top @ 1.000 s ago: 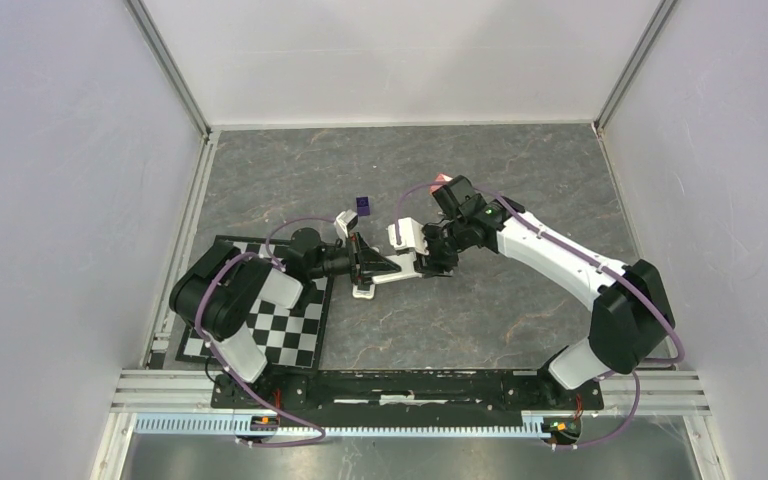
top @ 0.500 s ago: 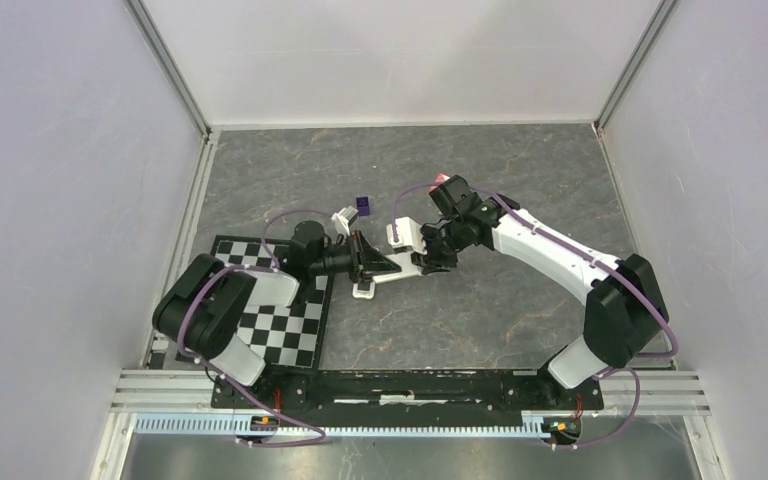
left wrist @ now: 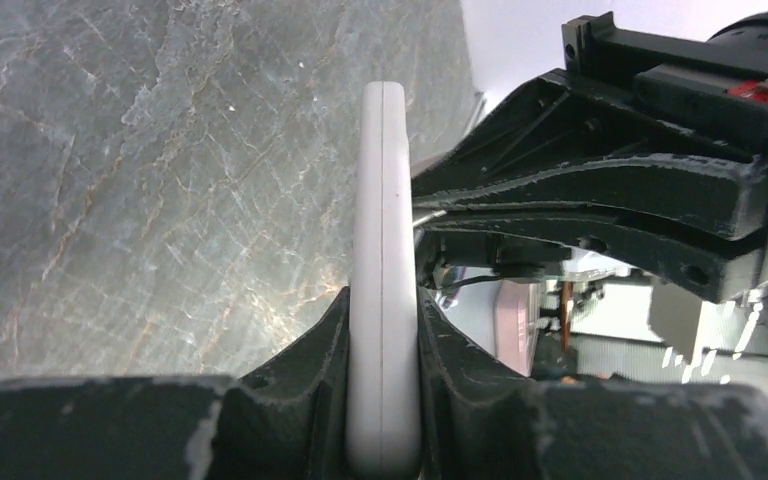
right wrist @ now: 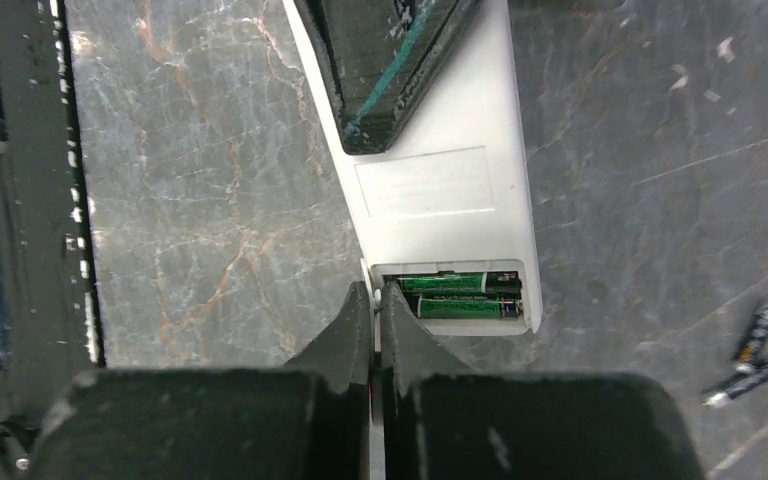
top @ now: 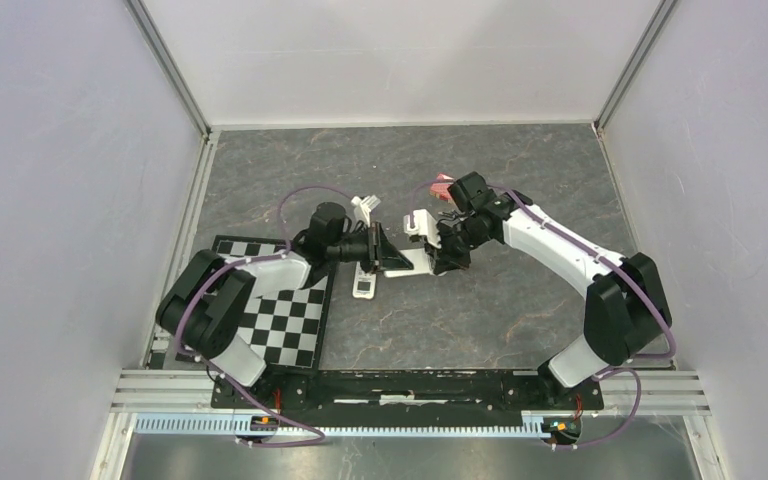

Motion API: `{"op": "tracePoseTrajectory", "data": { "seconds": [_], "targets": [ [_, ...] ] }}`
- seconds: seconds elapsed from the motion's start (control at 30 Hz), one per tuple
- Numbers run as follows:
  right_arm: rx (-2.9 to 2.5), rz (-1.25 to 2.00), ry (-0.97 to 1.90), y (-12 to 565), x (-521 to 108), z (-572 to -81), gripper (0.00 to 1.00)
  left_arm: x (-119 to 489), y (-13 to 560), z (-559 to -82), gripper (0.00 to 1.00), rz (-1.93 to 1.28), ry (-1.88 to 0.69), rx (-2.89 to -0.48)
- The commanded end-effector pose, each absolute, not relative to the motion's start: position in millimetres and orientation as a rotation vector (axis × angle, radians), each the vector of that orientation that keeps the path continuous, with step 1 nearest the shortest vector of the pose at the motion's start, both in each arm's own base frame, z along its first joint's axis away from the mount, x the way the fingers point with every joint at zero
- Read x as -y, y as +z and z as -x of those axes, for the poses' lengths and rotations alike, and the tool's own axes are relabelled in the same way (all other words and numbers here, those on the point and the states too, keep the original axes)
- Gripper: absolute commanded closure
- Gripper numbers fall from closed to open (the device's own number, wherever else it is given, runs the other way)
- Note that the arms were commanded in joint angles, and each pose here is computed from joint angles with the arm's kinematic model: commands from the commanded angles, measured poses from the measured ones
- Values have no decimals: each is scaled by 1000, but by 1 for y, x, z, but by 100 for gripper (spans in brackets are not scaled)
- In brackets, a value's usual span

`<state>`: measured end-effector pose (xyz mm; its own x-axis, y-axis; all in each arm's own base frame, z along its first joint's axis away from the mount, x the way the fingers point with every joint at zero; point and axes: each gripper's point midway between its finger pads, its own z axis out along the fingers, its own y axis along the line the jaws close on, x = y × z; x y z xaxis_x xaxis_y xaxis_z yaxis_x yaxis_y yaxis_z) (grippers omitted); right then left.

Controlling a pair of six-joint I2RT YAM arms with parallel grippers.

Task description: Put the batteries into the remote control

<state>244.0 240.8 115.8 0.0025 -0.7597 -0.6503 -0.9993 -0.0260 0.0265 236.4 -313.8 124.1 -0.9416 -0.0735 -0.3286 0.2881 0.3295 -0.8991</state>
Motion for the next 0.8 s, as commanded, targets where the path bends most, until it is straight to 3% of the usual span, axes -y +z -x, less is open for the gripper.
{"op": "tracePoseTrajectory", "data": {
  "seconds": [0.0,0.17,0.37,0.43,0.57,0.77],
  "targets": [
    [-1599,1709,842,159,-260,-251,100,321,74,-209,97,-351,-1511,-2519],
    [-1622,1732,906,137,-250,-226,100,322,73,-210,98,-412,-1489,-2547],
    [-1685,1729,883,127,-249,-233,100,323,77,-209,95,-458,-1494,-2554],
    [-1681,1726,902,128,-251,-232,100,319,68,-212,84,-443,-1429,-2596],
    [-1699,1710,914,128,-251,-232,100,307,56,-221,53,-431,-1252,-2657],
    [-1656,1686,1064,133,-261,-218,100,290,52,-240,33,-412,-1006,-2687]
  ]
}}
